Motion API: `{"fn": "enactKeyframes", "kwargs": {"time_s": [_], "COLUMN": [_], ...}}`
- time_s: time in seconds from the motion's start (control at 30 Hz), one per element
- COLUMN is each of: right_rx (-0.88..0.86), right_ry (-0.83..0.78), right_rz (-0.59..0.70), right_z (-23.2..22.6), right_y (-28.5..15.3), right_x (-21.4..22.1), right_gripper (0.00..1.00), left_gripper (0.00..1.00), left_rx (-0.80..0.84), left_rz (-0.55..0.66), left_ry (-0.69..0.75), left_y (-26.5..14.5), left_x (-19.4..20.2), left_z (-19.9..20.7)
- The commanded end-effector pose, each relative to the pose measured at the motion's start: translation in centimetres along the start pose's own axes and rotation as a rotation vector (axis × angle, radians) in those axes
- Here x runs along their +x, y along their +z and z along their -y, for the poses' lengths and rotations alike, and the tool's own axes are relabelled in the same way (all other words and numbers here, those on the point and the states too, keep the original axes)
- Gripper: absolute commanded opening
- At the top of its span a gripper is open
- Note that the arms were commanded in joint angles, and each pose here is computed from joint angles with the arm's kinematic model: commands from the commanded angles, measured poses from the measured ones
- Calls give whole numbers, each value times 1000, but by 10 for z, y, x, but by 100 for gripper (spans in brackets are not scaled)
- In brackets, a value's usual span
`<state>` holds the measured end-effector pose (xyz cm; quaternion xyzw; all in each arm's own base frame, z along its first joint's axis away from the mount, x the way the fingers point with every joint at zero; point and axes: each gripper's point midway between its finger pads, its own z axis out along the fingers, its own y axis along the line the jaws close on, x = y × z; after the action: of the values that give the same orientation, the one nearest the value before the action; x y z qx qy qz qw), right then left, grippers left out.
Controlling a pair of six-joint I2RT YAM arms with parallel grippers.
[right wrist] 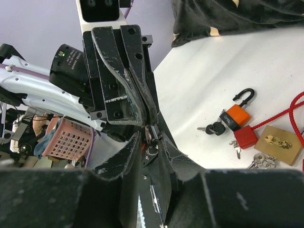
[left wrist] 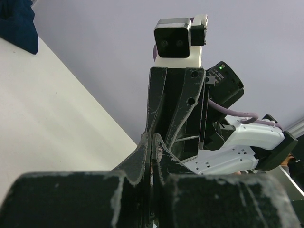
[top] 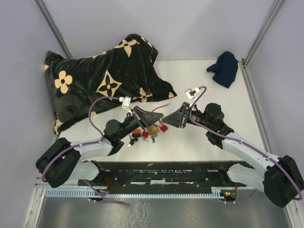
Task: Unlock with the key
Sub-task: Adjust the key.
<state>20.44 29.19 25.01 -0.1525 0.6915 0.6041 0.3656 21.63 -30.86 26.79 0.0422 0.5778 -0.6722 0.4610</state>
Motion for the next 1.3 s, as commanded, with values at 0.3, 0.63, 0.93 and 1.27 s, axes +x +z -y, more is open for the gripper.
{"fn": "enactKeyframes", "kwargs": {"time_s": [0.3,0.63,0.93,1.27], "right_rx": [-64,-48,-59,-89], "right_ry": [-48,-34,-44,-38], "right_rz": [64,46,62,70], "right_z": [-19,-14,-17,-20], "right_y": [3,0,0,3], "right_x": [-21,-13,-17,-19], "right_gripper": [25,25,23,6], "left_gripper": [3,3,3,3], "left_rx": [57,35,41,37], "left_rz": [54,74,68,82], "left_ry": [82,79,69,42], "left_y": [8,7,8,7], "left_x": [-16,-20,-18,-18], "left_z": [20,17,18,16]}}
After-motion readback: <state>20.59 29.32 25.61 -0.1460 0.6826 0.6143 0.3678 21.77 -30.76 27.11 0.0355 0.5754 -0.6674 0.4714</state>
